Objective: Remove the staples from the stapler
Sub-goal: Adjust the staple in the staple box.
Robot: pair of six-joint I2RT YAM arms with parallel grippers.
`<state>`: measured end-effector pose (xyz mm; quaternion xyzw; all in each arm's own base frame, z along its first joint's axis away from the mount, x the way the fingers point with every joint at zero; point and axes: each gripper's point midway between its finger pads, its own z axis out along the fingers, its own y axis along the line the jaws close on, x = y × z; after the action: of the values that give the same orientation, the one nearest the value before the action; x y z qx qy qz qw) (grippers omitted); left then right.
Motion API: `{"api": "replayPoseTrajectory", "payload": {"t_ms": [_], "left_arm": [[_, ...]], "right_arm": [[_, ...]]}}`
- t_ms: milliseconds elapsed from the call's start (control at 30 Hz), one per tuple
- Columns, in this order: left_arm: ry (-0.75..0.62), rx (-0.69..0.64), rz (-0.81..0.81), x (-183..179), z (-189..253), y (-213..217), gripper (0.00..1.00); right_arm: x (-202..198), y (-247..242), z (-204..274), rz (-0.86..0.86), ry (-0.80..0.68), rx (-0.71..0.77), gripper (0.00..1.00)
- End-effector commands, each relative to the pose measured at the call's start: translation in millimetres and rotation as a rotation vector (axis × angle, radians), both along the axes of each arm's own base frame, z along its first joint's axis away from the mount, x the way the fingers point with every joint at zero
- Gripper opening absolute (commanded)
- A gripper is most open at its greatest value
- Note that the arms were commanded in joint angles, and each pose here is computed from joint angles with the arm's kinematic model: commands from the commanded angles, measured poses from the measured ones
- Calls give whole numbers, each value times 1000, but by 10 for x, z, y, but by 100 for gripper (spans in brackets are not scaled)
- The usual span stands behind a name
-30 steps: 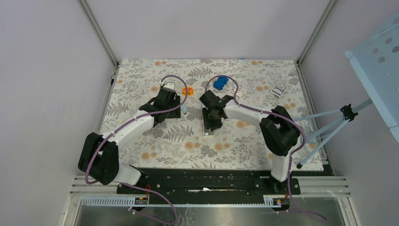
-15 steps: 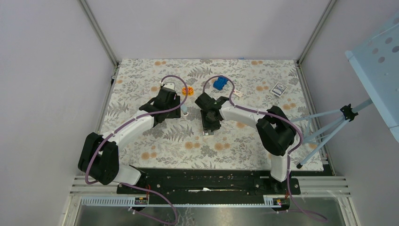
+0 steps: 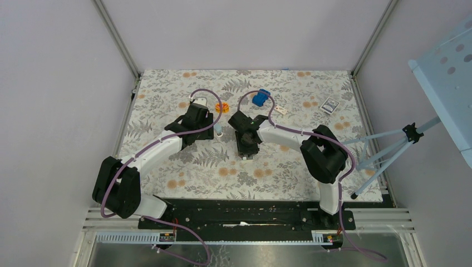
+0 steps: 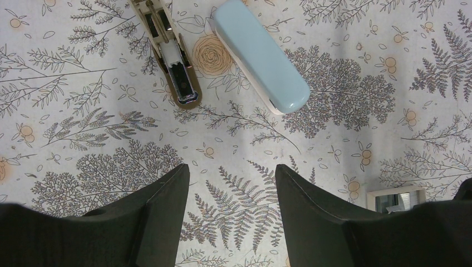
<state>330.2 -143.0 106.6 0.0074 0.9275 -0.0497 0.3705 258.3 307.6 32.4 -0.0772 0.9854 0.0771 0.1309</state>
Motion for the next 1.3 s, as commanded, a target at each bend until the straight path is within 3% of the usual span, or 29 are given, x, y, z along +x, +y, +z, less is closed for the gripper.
{"api": "replayPoseTrajectory", "payload": {"t_ms": [0, 600, 1000, 1267], "left_arm": [[-60, -31, 1, 120, 201, -72, 63], [-64, -27, 1, 109, 220, -69, 63], [-76, 15, -8, 75, 339, -21, 63], [-90, 27, -3, 61, 321, -6, 63]], "right_arm": [[28, 96, 75, 1, -18, 9, 41], [12, 26, -60, 17, -4, -72, 38], [17, -99, -141, 17, -15, -156, 30], [17, -59, -126, 20, -18, -150, 19]]}}
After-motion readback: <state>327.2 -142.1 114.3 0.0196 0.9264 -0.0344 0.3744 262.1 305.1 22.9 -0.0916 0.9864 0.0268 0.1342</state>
